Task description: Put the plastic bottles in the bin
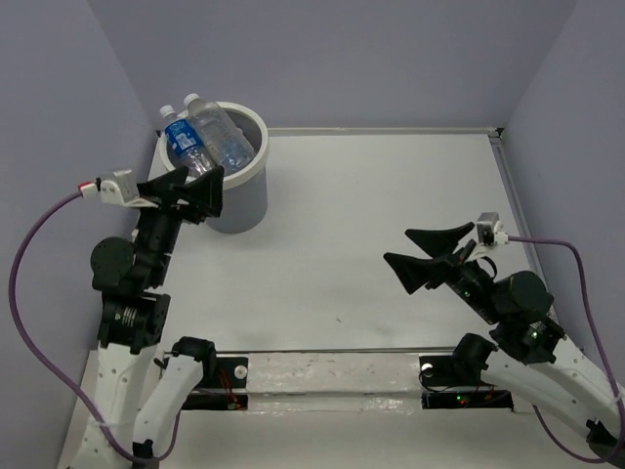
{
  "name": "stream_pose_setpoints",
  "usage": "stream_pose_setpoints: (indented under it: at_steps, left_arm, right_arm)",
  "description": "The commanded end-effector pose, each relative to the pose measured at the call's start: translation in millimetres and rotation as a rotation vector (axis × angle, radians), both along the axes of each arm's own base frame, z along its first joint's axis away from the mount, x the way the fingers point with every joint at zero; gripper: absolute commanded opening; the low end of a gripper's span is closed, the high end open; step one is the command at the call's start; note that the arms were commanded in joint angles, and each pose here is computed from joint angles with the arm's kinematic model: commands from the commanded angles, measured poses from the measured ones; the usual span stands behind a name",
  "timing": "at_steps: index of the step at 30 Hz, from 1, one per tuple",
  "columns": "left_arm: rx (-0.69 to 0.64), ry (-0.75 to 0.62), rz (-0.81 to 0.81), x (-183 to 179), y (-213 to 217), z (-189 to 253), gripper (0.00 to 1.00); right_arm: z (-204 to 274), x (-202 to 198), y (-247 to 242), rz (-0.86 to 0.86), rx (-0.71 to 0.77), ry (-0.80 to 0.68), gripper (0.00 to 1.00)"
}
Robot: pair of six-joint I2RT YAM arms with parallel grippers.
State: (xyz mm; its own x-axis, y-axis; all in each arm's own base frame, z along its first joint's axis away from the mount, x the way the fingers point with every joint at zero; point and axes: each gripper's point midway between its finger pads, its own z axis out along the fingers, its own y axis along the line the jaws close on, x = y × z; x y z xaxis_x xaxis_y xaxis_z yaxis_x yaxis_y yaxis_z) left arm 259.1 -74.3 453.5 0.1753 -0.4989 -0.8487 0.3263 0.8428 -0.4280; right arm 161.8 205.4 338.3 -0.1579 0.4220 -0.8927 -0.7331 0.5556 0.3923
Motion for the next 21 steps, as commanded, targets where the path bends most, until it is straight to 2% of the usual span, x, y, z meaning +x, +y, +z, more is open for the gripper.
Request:
stream_pose_setpoints:
  at_steps: [1, 2, 7, 12, 21]
  left_arm:
    - [0.033, -0.065, -0.236, -60, -31, -7, 0.99]
    - [0.035, -0.091, -0.244, -77, -29, -7, 0.99]
    - [0.042, -0.032, -0.251, -94, -26, -53, 0.99]
    - [0.044, 0.006, -0.305, -89, -36, -79, 0.99]
    - [0.051, -0.017, -0.326, -93, -39, -80, 0.99]
  right_arm:
    - [24, 8, -40, -0.178, -0.016, -0.026, 1.00]
    - [25, 13, -52, -0.242, -0.026, -0.012, 1.00]
    - [11, 27, -85, -0.425, -0.041, 0.020, 1.00]
    - [0, 21, -72, -0.348, -0.028, 0.030, 1.00]
    - [25, 14, -57, -0.266, 0.003, -0.053, 1.00]
